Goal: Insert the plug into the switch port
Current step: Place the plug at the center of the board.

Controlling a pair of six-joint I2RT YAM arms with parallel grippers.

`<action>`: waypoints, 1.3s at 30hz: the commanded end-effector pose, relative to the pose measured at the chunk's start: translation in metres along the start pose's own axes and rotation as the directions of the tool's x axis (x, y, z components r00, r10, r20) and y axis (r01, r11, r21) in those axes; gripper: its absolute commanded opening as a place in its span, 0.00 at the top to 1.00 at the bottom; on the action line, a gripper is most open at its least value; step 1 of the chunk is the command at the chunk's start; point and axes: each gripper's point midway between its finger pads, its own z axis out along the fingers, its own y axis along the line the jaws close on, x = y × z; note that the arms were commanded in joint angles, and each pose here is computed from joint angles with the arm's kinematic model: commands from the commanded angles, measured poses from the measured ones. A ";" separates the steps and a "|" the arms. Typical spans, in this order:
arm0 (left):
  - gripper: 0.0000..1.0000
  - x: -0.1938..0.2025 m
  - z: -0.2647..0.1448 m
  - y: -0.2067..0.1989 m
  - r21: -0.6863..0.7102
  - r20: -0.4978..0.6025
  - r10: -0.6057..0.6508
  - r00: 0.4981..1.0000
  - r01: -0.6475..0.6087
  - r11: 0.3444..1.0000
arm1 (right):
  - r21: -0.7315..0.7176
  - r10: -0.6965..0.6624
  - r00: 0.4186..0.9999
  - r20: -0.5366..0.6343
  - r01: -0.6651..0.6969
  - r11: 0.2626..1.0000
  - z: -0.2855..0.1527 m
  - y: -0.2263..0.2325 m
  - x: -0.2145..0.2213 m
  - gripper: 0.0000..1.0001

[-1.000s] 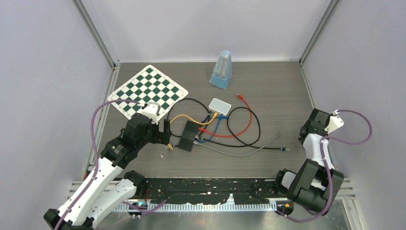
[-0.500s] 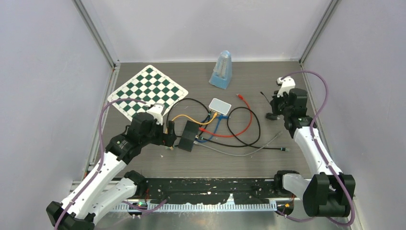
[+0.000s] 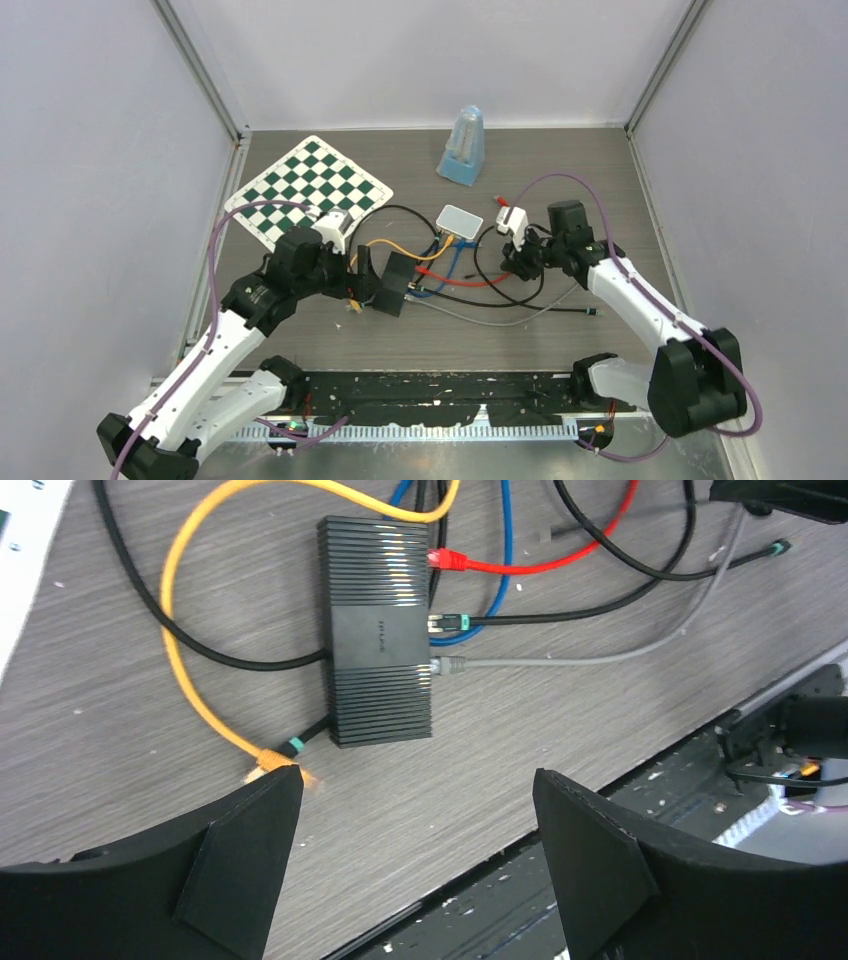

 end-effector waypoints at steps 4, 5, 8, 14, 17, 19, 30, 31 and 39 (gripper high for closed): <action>0.11 -0.016 -0.031 0.043 -0.231 0.106 0.146 0.984 -0.118 0.966 | 0.046 0.203 0.975 -0.087 -0.199 0.979 0.020 -0.009 -0.015 0.55; 0.11 -0.016 -0.035 0.050 -0.267 0.119 0.162 0.980 -0.125 0.955 | 0.037 0.211 0.972 -0.100 -0.209 0.977 0.025 -0.007 -0.012 0.53; 0.10 -0.016 -0.043 0.058 -0.305 0.156 0.197 0.968 -0.142 0.942 | -0.033 0.181 0.976 -0.123 -0.187 0.982 0.035 0.011 -0.015 0.47; 0.10 -0.014 -0.043 0.057 -0.283 0.209 0.203 0.957 -0.140 0.949 | -0.093 0.135 0.975 -0.176 -0.153 0.984 0.057 0.026 -0.011 0.56; 0.11 -0.014 -0.046 0.061 -0.305 0.206 0.207 0.956 -0.138 0.942 | -0.071 0.210 0.951 -0.225 -0.231 0.970 0.073 0.026 -0.002 0.64; 0.11 -0.015 -0.047 0.062 -0.313 0.213 0.209 0.954 -0.136 0.940 | -0.053 0.253 0.934 -0.254 -0.274 0.960 0.082 0.026 0.004 0.68; 0.11 -0.017 -0.053 0.064 -0.321 0.258 0.223 0.940 -0.134 0.937 | 0.010 0.375 0.862 -0.341 -0.396 0.918 0.108 0.022 0.016 0.84; 0.11 -0.017 -0.053 0.063 -0.321 0.256 0.222 0.941 -0.134 0.938 | 0.019 0.383 0.859 -0.340 -0.401 0.916 0.108 0.020 0.014 0.84; 0.11 -0.017 -0.053 0.065 -0.327 0.254 0.227 0.940 -0.137 0.935 | -0.008 0.379 0.866 -0.326 -0.404 0.915 0.111 0.027 -0.002 0.77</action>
